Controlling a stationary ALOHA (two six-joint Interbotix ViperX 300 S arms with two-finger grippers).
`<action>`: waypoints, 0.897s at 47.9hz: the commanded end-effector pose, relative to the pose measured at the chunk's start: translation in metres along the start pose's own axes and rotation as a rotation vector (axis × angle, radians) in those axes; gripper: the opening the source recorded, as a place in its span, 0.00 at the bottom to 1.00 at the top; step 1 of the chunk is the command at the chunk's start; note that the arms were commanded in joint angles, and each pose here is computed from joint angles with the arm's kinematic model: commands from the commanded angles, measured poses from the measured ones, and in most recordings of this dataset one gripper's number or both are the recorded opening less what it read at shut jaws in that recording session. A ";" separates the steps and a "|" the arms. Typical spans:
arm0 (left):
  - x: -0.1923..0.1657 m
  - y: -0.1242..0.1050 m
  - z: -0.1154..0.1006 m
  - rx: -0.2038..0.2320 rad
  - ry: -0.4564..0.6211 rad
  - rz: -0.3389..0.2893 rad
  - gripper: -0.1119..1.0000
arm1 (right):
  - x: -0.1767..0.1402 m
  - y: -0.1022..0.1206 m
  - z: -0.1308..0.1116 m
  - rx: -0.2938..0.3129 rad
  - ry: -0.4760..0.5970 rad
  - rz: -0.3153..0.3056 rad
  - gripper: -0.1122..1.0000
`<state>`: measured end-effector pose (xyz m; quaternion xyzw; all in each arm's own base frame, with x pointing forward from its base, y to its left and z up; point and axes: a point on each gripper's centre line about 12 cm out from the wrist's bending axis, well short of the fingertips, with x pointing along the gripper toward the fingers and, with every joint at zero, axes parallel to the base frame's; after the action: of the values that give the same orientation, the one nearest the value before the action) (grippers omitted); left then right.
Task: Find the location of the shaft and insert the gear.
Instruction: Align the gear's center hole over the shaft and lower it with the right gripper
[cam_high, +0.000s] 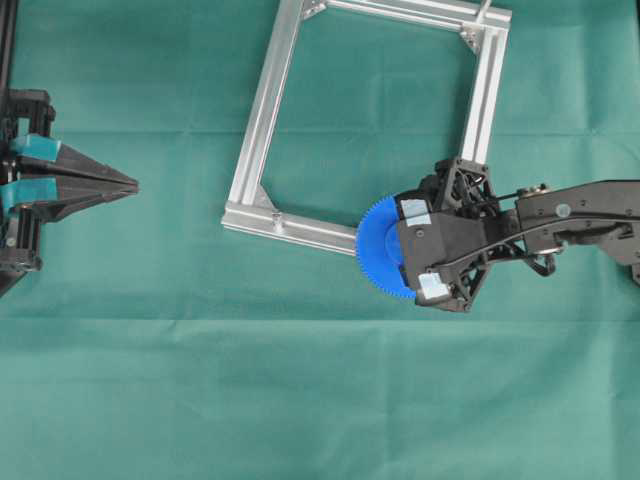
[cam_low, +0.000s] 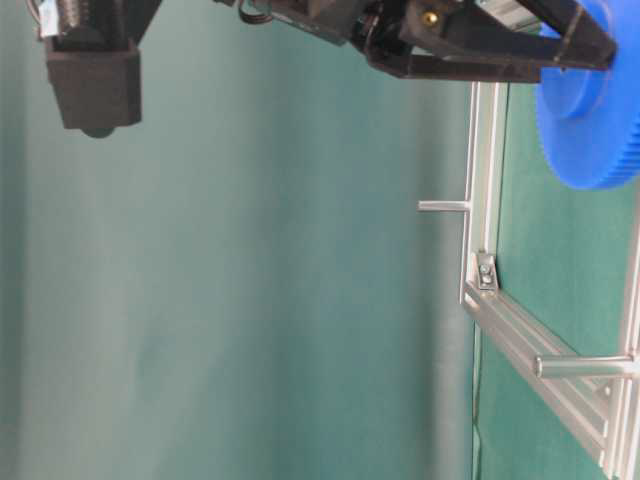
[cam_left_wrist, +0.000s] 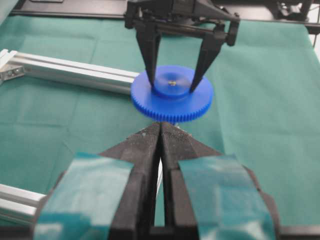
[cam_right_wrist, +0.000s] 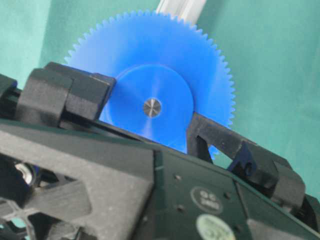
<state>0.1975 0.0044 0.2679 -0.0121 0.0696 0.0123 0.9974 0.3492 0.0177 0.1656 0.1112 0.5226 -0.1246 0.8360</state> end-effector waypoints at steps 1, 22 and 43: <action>0.002 0.000 0.011 -0.003 -0.026 0.003 0.11 | -0.003 0.004 0.006 -0.004 -0.028 0.017 0.73; 0.002 0.000 0.011 -0.003 -0.026 0.001 0.11 | 0.007 0.006 0.001 0.002 -0.007 0.023 0.73; 0.002 0.000 0.011 -0.003 -0.026 0.003 0.11 | 0.008 0.006 0.000 0.002 -0.005 0.023 0.73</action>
<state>0.1975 0.0044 0.2678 -0.0114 0.0704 0.0121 0.9974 0.3519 0.0202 0.1507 0.1163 0.5298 -0.1209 0.8313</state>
